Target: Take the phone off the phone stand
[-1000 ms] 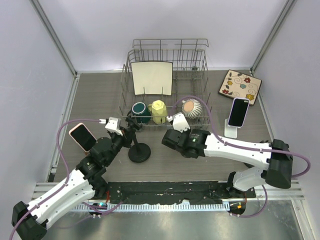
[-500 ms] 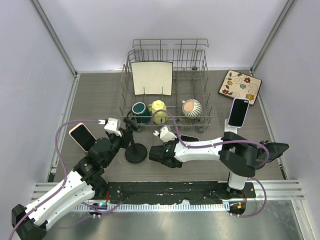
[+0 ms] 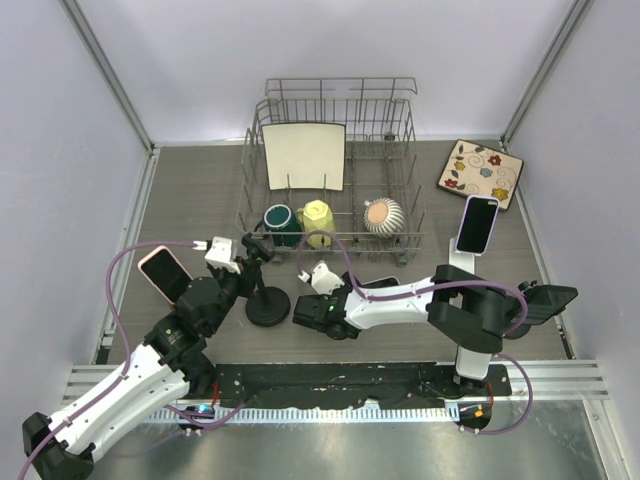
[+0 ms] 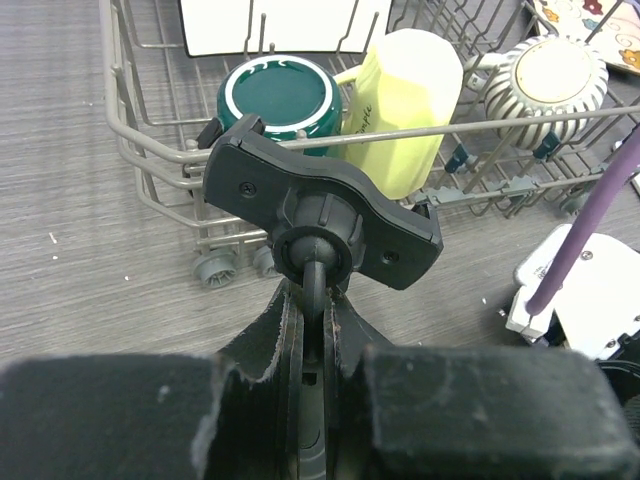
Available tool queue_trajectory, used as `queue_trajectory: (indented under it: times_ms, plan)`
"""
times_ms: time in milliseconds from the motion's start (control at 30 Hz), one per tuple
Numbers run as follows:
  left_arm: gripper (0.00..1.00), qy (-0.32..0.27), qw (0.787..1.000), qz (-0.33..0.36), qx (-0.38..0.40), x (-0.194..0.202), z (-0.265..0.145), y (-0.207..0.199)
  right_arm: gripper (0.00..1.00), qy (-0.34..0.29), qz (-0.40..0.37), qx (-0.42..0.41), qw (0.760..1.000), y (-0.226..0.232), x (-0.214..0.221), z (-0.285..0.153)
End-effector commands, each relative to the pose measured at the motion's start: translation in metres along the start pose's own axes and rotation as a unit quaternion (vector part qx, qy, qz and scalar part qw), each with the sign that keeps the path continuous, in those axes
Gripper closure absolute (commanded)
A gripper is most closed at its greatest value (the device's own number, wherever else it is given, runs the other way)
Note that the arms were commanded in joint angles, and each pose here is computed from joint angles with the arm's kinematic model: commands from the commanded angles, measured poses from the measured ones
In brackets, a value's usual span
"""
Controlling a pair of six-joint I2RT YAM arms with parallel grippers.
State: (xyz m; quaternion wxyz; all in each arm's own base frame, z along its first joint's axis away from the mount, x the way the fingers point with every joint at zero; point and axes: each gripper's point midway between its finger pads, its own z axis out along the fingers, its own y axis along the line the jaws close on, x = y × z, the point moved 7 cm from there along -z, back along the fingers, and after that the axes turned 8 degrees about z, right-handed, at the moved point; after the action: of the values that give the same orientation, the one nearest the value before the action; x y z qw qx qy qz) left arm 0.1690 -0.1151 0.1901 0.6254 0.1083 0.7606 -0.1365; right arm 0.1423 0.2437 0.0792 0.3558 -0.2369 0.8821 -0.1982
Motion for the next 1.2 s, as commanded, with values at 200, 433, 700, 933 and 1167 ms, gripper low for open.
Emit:
queue_trajectory:
  times_ms: [200, 433, 700, 933, 1167]
  plan:
    - [1.0, -0.023, 0.999, -0.004, -0.034, -0.017, -0.003, 0.007, 0.2, -0.032, 0.063, -0.149, 0.986, 0.019, -0.024, -0.025]
    - [1.0, -0.013, 0.995, 0.003, -0.1, -0.018, -0.003, 0.022, 0.16, -0.104, 0.105, -0.16, 0.976, -0.003, -0.053, -0.047]
    - [1.0, -0.044, 0.986, 0.016, -0.161, -0.03, 0.002, 0.042, 0.16, -0.17, 0.178, -0.127, 0.961, -0.042, -0.061, -0.058]
    - [1.0, -0.063, 0.98, 0.03, -0.188, -0.059, 0.03, 0.068, 0.16, -0.21, 0.252, -0.092, 0.94, -0.077, -0.057, -0.065]
    - [1.0, -0.076, 0.972, 0.033, -0.218, -0.079, 0.062, 0.11, 0.15, -0.252, 0.326, -0.07, 0.908, -0.118, -0.043, -0.076]
